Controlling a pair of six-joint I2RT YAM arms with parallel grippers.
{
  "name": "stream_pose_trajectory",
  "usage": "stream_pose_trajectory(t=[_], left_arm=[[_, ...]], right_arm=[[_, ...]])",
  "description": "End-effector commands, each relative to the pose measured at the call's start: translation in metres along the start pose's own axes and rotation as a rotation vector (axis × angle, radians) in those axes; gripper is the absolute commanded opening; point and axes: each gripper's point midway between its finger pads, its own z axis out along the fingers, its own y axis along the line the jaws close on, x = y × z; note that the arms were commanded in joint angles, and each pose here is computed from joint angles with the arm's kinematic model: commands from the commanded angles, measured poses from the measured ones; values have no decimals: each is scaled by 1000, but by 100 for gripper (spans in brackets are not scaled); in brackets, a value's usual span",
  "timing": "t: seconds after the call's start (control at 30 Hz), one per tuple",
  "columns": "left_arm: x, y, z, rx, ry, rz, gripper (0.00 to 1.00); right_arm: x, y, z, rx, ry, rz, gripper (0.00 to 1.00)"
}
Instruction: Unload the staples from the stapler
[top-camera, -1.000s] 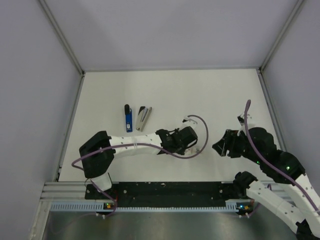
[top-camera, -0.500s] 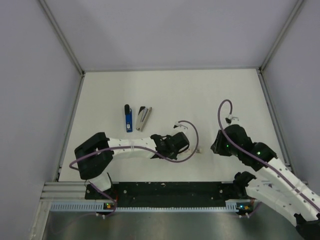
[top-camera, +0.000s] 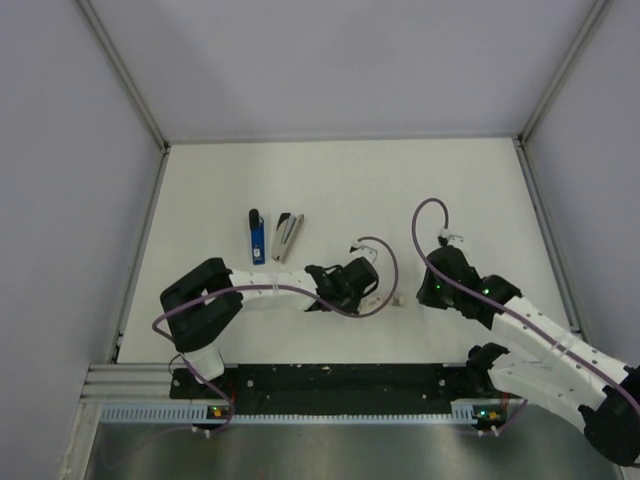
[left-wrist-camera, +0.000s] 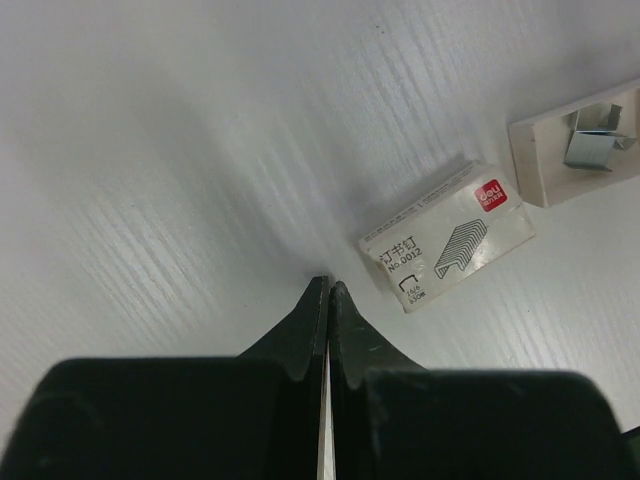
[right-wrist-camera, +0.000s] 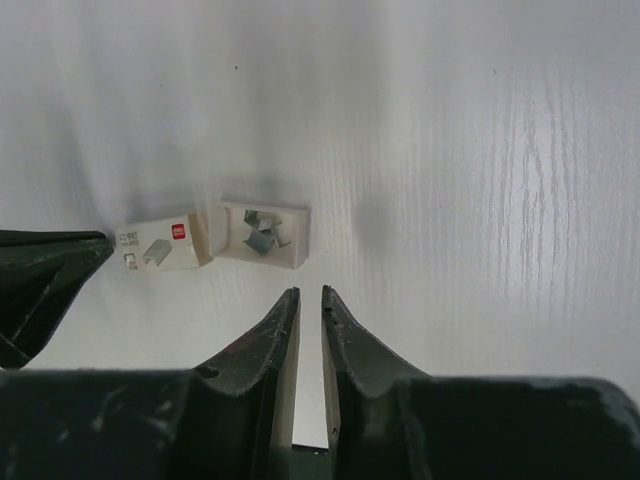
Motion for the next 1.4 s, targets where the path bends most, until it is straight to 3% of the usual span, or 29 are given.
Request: stream_pose_trajectory(t=[0.0,0.57,1.37], left_arm=[[-16,-15,3,48,-32,-7,0],[-9,-17,12,78,-3,-17,0],[-12,-15,11,77,-14,-14,1]], right_arm=[[-12,8,13,-7,-44,31,16],[11,17,50,-24,48,47,15],[26,9,60,0,90,39,17]])
